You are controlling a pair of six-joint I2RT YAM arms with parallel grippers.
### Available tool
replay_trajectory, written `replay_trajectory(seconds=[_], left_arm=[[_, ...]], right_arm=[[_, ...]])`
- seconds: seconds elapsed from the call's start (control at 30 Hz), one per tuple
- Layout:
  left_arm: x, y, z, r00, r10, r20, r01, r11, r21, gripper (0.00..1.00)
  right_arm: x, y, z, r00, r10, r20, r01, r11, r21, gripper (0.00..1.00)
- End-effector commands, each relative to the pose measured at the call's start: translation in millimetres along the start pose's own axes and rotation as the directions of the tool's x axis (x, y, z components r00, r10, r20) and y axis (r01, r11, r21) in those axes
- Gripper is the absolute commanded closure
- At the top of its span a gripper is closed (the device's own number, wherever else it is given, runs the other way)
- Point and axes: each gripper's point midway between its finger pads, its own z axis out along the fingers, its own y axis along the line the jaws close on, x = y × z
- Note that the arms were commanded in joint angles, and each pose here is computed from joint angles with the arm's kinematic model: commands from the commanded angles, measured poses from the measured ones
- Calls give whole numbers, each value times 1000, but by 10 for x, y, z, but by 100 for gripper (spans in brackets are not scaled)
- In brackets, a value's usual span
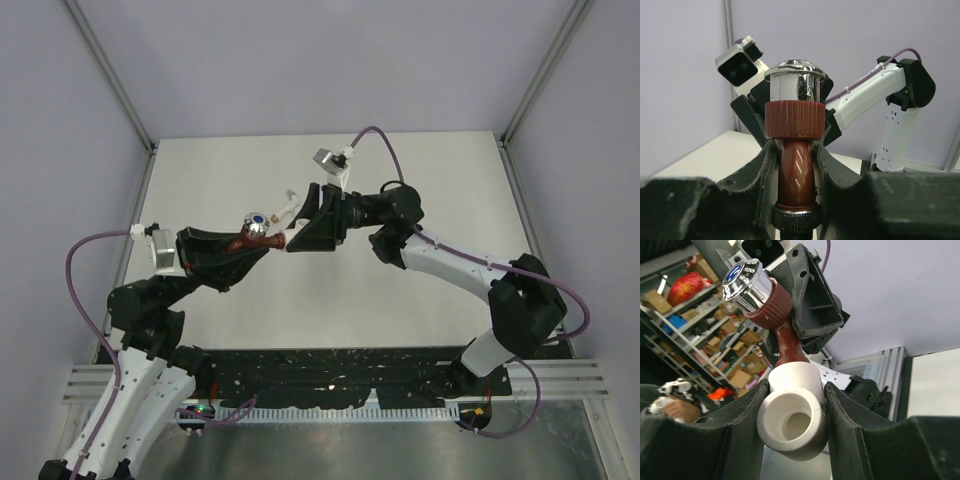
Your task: Install the water faucets
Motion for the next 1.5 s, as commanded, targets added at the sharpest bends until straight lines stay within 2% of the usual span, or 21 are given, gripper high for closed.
replay_trajectory(seconds=[0.0, 0.07, 0.13, 0.17, 0.23, 0.27, 0.37, 0.4, 0.5, 0.53, 0.67, 0.87, 0.9, 0.93, 0.97, 1.0, 1.07, 1.1, 1.2, 1.43, 1.47], left_arm=[[-310, -345, -45, 982, 149, 118, -162, 980, 116, 100], [-303, -244, -63, 986, 114, 124, -120, 992, 49, 100], [-292, -143, -89, 989, 66, 134, -64, 998, -19, 100], [-275, -71, -102, 990, 34, 138, -25, 998, -61, 100], [-237, 34, -130, 990, -27, 140, 45, 991, -127, 100], [-216, 75, -143, 988, -62, 141, 84, 985, -153, 100], [-224, 164, -170, 971, -161, 176, 197, 957, -214, 100], [-225, 214, -183, 961, -197, 193, 241, 940, -242, 100], [-191, 346, -202, 930, -303, 209, 358, 875, -326, 100], [-159, 379, -201, 918, -340, 203, 393, 850, -351, 100], [-52, 454, -164, 846, -500, 185, 528, 736, -422, 100], [131, 506, -70, 712, -673, 200, 681, 594, -429, 100], [165, 512, -48, 693, -695, 194, 697, 575, -429, 100], [200, 513, -26, 671, -718, 187, 713, 555, -428, 100], [224, 508, -5, 652, -737, 181, 727, 539, -425, 100], [253, 508, 13, 630, -756, 176, 742, 519, -424, 100], [309, 514, 44, 583, -793, 176, 774, 476, -418, 100], [327, 524, 58, 564, -806, 180, 787, 459, -412, 100], [347, 518, 92, 511, -838, 190, 824, 415, -385, 100], [331, 487, 131, 481, -858, 179, 843, 398, -361, 100], [324, 485, 133, 481, -858, 180, 844, 397, -360, 100]], right_arm=[[-214, 13, 29, 973, 213, 85, -209, 976, -56, 91], [-215, -58, 0, 980, 169, 104, -166, 986, -29, 84], [-240, -142, -55, 986, 111, 128, -116, 993, 29, 71], [-291, -118, -97, 986, 78, 145, -86, 995, 52, 60], [-314, -221, -170, 990, -2, 142, -18, 989, 144, 46], [-286, -316, -209, 992, -37, 122, 12, 980, 199, 32], [-369, -422, -345, 984, -154, 91, 115, 934, 338, 20], [-307, -544, -413, 982, -183, 44, 151, 906, 396, 16], [-448, -543, -559, 944, -331, 5, 284, 816, 504, 7], [-512, -495, -615, 912, -411, -24, 359, 767, 531, 5], [-632, -394, -832, 796, -595, -110, 529, 597, 604, 5], [-606, -146, -910, 583, -769, -263, 740, 370, 561, 5], [-587, -138, -913, 528, -793, -304, 783, 315, 537, 5], [-526, -58, -861, 499, -809, -310, 802, 296, 519, 5], [-503, -25, -839, 432, -833, -345, 842, 236, 486, 5], [-441, 19, -795, 408, -841, -356, 855, 215, 473, 4], [-362, 57, -725, 298, -859, -417, 907, 119, 404, 5], [-303, 25, -712, 292, -849, -441, 914, 113, 389, 5], [-173, 35, -599, 210, -850, -482, 946, 53, 319, 4], [-14, -202, -549, 83, -777, -624, 963, -100, 252, 0], [-65, -252, -588, 60, -752, -657, 954, -151, 260, 5]])
